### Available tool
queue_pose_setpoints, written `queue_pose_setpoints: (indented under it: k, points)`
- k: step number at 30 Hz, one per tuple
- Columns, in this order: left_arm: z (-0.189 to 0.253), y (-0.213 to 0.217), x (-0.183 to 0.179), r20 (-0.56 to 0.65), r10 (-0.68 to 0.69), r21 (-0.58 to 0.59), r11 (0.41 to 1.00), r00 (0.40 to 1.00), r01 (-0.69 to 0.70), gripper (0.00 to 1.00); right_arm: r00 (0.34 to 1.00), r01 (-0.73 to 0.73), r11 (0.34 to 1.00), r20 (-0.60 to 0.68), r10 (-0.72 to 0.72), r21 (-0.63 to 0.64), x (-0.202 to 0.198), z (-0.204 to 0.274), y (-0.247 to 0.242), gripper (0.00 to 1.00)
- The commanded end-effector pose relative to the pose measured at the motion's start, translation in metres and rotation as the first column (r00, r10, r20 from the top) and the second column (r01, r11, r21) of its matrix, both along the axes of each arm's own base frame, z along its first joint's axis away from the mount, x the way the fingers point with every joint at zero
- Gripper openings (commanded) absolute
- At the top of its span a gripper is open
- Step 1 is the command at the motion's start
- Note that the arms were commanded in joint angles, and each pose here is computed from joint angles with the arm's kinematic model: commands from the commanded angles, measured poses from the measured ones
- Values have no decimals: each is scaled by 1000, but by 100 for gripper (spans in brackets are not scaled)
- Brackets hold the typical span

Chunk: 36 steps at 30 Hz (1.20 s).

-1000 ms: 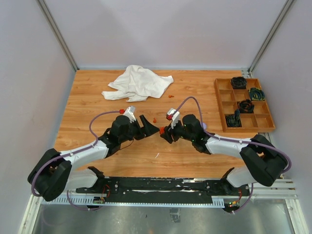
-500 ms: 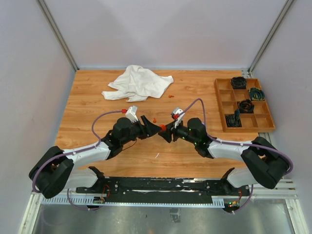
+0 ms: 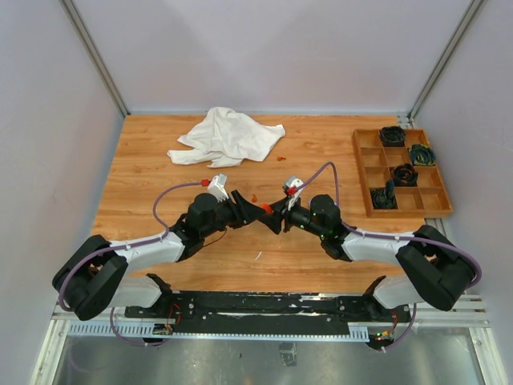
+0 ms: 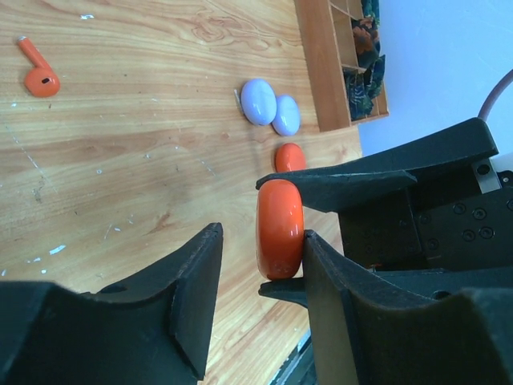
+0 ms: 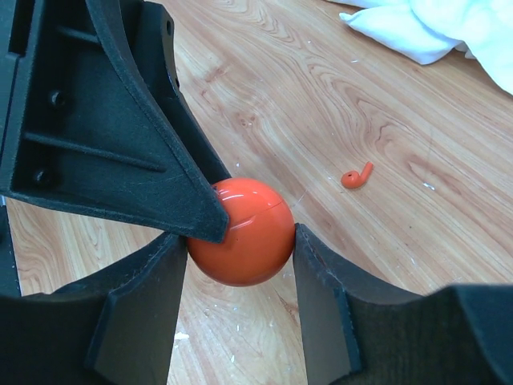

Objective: Insert the wireless bluetooth earbuds into the charging case
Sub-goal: Pick up the charging case at the center of the board.

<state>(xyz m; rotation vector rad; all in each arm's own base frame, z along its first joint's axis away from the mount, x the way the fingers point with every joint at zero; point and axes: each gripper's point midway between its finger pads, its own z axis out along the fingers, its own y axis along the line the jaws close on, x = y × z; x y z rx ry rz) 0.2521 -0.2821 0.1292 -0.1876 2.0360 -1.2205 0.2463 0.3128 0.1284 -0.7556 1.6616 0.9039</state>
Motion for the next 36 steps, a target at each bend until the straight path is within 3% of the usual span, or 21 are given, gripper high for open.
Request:
queue_pose_setpoints:
  k: [1,11,17,28,32,36]
  points:
    - [12,-6,1,51,-15,-17,1000,999,16,47,999,-42,998,37,40,46,-9,14,8,39]
    - [17,-9,1,96,-36,0,999,995,36,23,996,-77,996,57,74,47,-14,19,11,42]
    - [30,-4,0,205,-65,53,997,977,55,11,991,-121,992,68,119,19,-22,27,8,61]
    - [61,10,-5,389,-234,325,940,891,105,5,967,-239,971,95,238,2,-43,64,-11,93]
    - [75,11,-15,434,-342,405,901,833,158,5,958,-258,966,124,260,-34,-52,75,-19,97]
    - [85,9,-26,448,-447,472,854,775,220,6,910,-361,930,192,368,-73,-70,87,-20,98]
